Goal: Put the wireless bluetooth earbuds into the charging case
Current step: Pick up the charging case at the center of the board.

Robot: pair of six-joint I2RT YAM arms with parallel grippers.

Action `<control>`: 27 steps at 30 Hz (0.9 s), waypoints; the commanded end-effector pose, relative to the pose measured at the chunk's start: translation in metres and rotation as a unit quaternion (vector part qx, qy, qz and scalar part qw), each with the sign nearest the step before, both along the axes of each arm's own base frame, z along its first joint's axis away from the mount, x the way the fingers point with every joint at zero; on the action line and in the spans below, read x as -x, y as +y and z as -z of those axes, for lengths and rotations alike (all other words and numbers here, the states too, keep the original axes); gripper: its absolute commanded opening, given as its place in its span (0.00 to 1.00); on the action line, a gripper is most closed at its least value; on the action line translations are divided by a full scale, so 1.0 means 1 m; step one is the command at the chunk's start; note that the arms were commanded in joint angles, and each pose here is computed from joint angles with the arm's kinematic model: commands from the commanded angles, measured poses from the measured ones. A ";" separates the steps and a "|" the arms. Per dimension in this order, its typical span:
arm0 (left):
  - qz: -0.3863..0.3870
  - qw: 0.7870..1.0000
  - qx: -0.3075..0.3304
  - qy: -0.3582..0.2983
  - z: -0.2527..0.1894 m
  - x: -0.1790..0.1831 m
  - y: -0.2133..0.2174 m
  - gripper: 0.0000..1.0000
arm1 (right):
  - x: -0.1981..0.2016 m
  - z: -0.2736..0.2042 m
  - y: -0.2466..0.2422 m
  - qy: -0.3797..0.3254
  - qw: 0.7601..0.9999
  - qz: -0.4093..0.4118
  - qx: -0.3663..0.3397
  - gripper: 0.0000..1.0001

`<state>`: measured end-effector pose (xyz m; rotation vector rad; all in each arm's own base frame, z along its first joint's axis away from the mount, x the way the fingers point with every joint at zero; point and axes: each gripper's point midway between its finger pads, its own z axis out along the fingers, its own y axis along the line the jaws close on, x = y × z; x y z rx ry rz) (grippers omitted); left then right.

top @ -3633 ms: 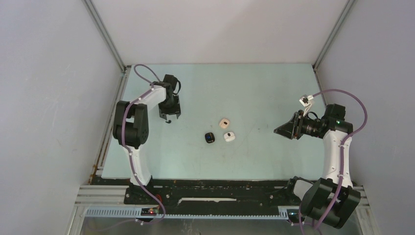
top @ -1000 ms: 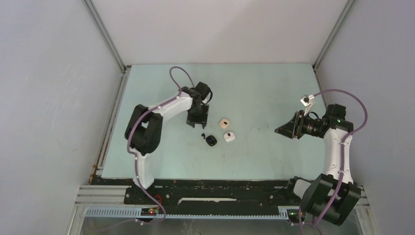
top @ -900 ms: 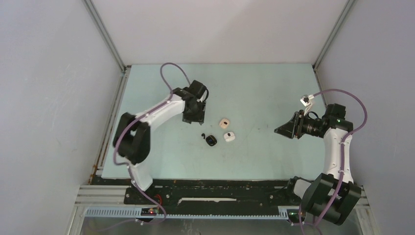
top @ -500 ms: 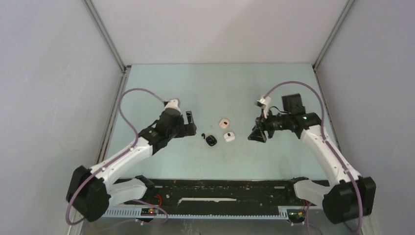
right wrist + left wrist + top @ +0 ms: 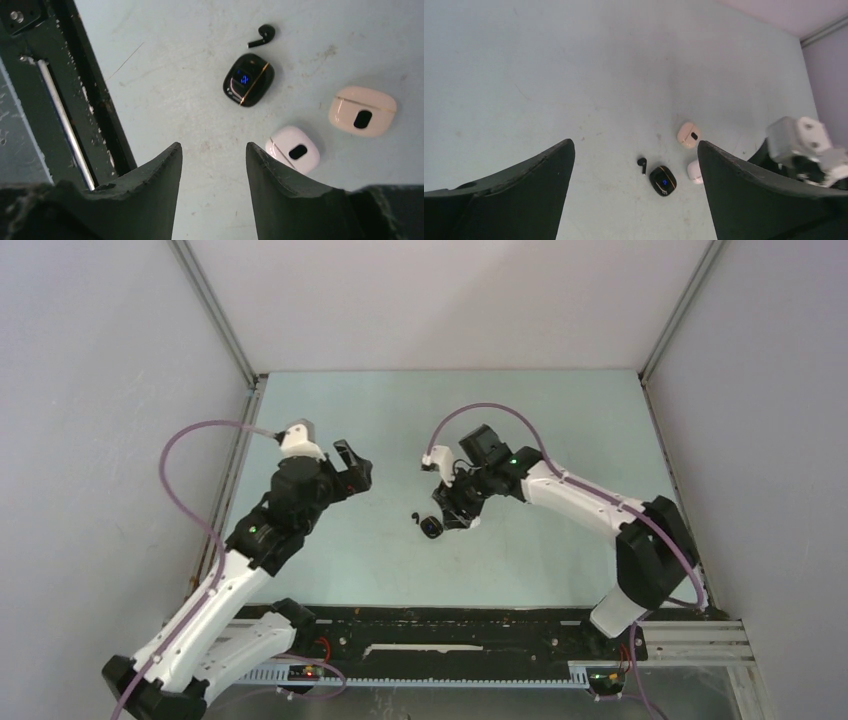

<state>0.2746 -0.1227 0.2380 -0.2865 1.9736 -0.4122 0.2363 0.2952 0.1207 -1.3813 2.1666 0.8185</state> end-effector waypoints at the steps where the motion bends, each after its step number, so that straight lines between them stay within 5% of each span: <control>1: -0.025 0.997 -0.068 0.007 0.007 0.003 0.033 1.00 | -0.024 0.012 0.032 -0.017 0.999 0.029 0.017 0.52; 12: -0.007 0.999 -0.045 0.015 0.036 -0.002 0.040 0.97 | -0.028 0.078 0.049 0.013 0.992 0.060 0.108 0.58; 27: 0.014 0.999 -0.035 0.039 0.047 -0.003 0.032 0.97 | -0.026 0.106 0.061 0.022 0.987 0.049 0.153 0.63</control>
